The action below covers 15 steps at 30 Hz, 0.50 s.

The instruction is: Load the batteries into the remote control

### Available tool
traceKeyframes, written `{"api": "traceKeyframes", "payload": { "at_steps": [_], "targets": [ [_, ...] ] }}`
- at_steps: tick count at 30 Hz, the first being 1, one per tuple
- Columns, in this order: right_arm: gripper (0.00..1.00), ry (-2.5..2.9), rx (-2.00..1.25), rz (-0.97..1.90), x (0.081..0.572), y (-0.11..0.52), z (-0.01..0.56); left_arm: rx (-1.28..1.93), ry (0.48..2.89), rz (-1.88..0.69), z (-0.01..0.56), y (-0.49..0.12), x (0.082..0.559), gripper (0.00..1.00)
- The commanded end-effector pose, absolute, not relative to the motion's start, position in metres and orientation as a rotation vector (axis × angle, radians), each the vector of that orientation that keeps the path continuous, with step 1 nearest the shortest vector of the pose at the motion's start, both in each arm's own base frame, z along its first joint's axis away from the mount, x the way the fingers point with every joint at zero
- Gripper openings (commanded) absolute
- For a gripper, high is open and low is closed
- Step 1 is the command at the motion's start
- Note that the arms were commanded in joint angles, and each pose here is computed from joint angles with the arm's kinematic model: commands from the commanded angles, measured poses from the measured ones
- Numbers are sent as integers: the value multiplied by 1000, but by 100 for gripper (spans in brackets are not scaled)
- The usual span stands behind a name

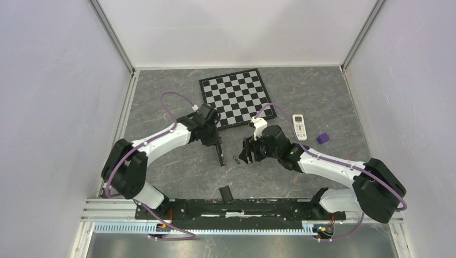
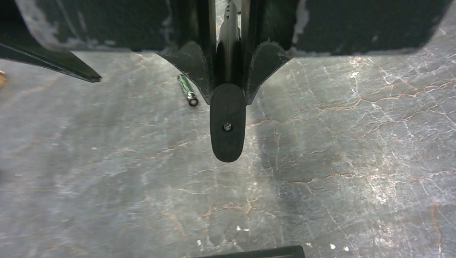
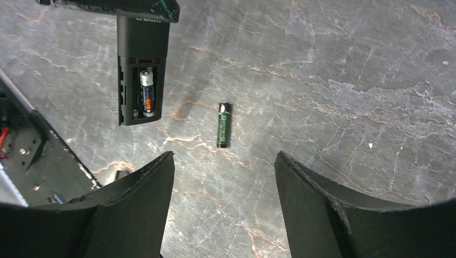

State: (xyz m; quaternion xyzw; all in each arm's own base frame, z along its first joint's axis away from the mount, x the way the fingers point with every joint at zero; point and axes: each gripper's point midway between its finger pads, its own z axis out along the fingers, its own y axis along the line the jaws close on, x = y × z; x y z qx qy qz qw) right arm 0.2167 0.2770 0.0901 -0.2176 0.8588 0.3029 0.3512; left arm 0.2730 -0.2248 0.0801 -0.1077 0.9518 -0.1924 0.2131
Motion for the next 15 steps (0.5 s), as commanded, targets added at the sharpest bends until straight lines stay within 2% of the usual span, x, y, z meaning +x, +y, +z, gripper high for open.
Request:
{"api": "traceKeyframes", "payload": {
  "at_steps": [1,7,11,15],
  "targets": [
    [73,2210,-574,702,227,271,80,-214,2667,-247,76,-220,276,2],
    [66,2267,-565,685,223,268,62,-147,2660,0,72,-228,274,2],
    [56,2290,-575,747,217,276,58,-117,2646,67,76,-236,275,2],
    [54,2292,-538,822,213,287,60,-103,2637,122,77,-236,275,2]
  ]
}}
